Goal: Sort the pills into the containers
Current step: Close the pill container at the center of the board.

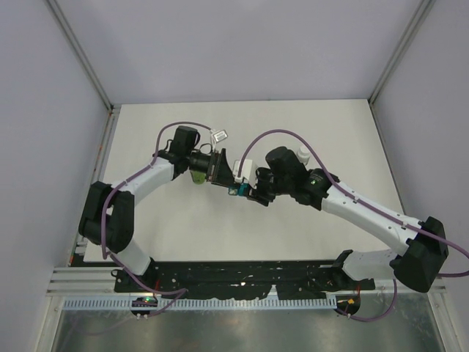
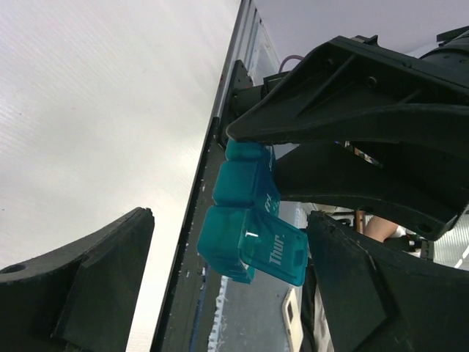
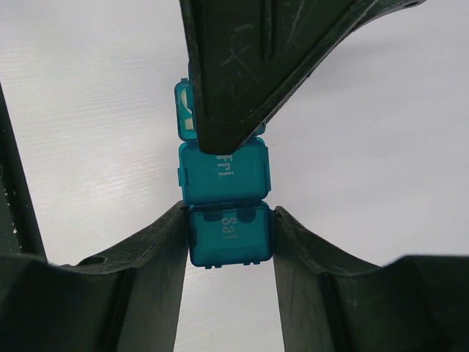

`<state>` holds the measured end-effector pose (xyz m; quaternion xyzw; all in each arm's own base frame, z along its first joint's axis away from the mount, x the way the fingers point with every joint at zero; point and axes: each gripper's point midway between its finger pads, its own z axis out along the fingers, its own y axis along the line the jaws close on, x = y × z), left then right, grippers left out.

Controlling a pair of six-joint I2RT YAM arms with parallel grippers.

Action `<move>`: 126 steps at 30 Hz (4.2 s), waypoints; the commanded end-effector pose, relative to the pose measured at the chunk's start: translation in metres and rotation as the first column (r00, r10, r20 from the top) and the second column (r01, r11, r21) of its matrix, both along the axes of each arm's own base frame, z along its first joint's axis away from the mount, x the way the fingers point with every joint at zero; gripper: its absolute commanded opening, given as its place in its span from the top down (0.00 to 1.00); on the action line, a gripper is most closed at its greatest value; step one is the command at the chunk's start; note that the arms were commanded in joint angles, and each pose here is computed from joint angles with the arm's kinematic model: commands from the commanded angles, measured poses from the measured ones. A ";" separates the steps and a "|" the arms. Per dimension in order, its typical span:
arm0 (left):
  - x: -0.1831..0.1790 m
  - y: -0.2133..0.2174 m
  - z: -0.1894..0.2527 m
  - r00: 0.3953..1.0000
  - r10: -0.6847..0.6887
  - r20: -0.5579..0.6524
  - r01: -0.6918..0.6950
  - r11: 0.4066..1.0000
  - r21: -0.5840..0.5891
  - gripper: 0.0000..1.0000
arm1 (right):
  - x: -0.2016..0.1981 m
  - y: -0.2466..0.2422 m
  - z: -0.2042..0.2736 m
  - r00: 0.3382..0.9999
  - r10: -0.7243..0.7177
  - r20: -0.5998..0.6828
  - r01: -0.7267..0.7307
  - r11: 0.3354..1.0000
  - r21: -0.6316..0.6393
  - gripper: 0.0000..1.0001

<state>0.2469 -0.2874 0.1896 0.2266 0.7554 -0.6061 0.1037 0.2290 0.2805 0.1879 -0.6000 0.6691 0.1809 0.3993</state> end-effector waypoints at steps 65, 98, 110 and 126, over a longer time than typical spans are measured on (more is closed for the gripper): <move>-0.009 -0.006 0.011 0.988 -0.048 -0.147 0.036 0.996 -0.086 0.60 | 0.024 0.003 0.037 0.984 -0.092 0.150 0.082 0.994 0.072 0.95; -0.008 -0.010 0.014 0.990 -0.038 -0.133 0.025 0.995 -0.097 0.78 | 0.019 0.011 0.033 0.994 -0.052 0.093 0.047 0.997 0.063 0.95; -0.011 -0.008 0.017 0.992 -0.044 -0.116 0.032 0.994 -0.103 0.48 | 0.019 0.010 0.030 0.994 -0.054 0.093 0.049 0.997 0.055 0.94; -0.017 -0.003 0.011 0.996 -0.046 -0.074 0.040 0.996 -0.081 0.58 | 0.022 0.006 0.031 0.993 -0.065 0.099 0.060 0.997 0.052 0.95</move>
